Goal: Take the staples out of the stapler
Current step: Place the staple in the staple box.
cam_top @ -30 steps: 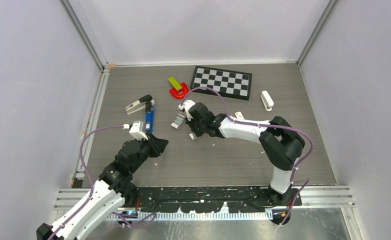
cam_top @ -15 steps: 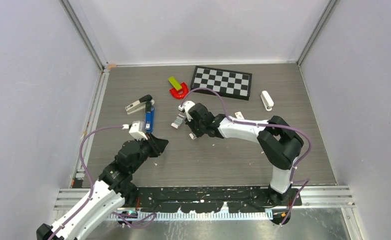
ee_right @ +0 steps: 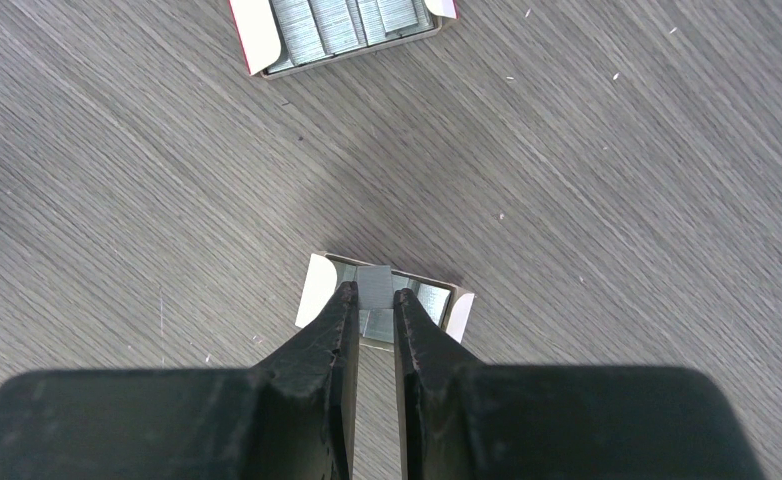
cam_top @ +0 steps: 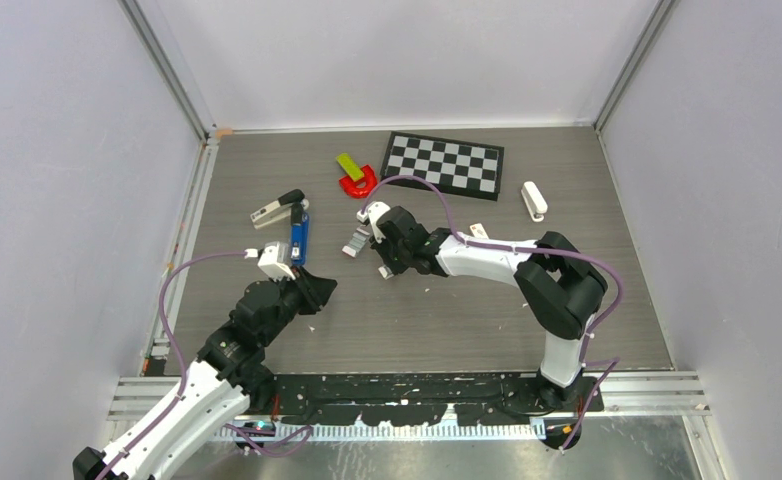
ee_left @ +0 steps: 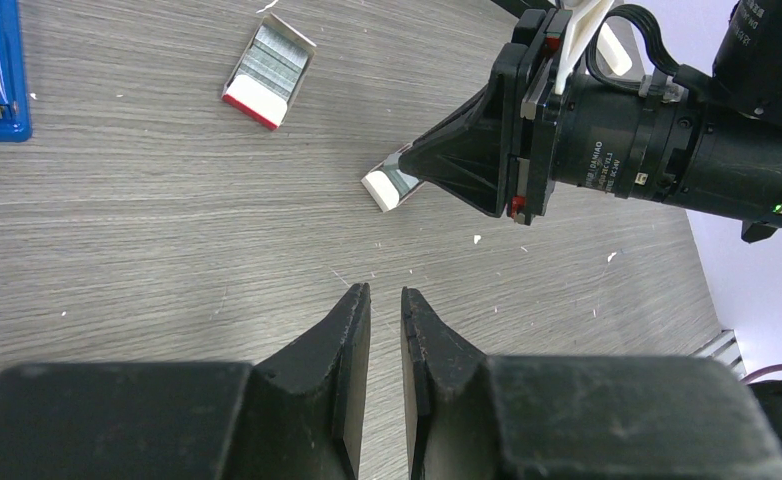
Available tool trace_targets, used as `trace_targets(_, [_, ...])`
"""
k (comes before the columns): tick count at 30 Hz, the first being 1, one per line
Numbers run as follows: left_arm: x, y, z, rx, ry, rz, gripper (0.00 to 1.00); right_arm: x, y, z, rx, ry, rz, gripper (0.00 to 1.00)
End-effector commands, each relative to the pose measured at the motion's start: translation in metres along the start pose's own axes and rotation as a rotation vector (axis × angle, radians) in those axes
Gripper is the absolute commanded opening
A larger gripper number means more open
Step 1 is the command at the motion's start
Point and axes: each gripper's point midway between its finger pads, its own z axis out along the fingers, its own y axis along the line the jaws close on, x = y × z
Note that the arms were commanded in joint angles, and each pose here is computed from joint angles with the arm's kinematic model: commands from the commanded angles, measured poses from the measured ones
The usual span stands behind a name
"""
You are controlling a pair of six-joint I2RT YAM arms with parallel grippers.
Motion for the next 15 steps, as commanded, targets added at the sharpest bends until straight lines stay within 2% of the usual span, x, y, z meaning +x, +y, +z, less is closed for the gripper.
trace_targets(1, [-0.0049,-0.0021,0.0016,0.012,-0.026,-0.006,0.19,-0.0211,0.0026,-0.0123,-0.003,-0.069,0.004,0.17])
trace_targets(15, [-0.0047,-0.0029,0.0022,0.016,-0.027,-0.010,0.19,-0.0216,0.0081,-0.0128,-0.010,-0.073,-0.007,0.17])
